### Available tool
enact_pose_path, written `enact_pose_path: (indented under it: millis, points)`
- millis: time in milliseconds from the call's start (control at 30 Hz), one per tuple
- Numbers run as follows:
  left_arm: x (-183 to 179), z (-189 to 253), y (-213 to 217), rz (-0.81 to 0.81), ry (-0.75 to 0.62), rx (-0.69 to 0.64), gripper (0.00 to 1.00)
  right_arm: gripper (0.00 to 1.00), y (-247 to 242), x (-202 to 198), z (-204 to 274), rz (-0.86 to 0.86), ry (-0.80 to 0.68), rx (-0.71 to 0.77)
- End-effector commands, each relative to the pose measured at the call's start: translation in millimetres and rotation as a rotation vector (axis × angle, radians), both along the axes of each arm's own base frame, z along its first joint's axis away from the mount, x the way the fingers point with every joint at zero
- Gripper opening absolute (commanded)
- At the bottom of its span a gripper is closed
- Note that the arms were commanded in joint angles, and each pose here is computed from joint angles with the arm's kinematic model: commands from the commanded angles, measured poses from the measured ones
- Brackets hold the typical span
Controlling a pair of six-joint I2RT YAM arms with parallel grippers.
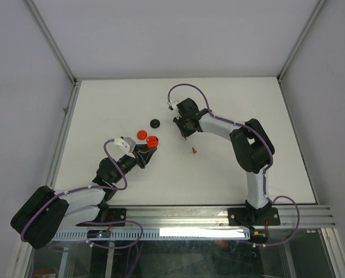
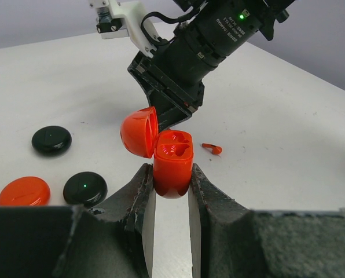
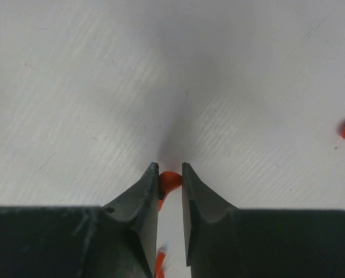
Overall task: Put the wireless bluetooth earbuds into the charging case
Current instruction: Pick up the earbud from the center of the board.
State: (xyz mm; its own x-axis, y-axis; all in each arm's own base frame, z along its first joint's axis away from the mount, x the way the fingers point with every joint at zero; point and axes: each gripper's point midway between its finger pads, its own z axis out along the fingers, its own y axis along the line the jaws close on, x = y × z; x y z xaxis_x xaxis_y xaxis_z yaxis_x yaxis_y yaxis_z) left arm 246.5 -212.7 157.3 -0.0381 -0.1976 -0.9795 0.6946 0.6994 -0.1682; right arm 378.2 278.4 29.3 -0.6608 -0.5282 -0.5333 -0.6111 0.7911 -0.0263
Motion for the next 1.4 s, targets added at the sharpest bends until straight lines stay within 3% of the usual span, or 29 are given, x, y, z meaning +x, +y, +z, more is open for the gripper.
enact_pose_path:
  millis: [0,400,733,1367]
  points:
    - [0.3,19.5,0.2,0.004,-0.053,-0.056,0.00,0.15,17.6,1.3,39.8,0.003,-0.080,0.105]
    - [-0.5,21.0,-0.2,0.001,-0.057,-0.060,0.00,0.17,9.7,-58.8,3.6,0.043,0.049,-0.034]
    - [-0.3,20.8,0.1,0.002,-0.057,-0.059,0.00,0.38,-0.7,-76.5,7.0,-0.059,0.054,-0.102]
    - [-1.3,22.7,-0.9,-0.006,-0.061,-0.060,0.00,0.33,6.4,-80.4,-22.3,-0.123,0.119,-0.126]
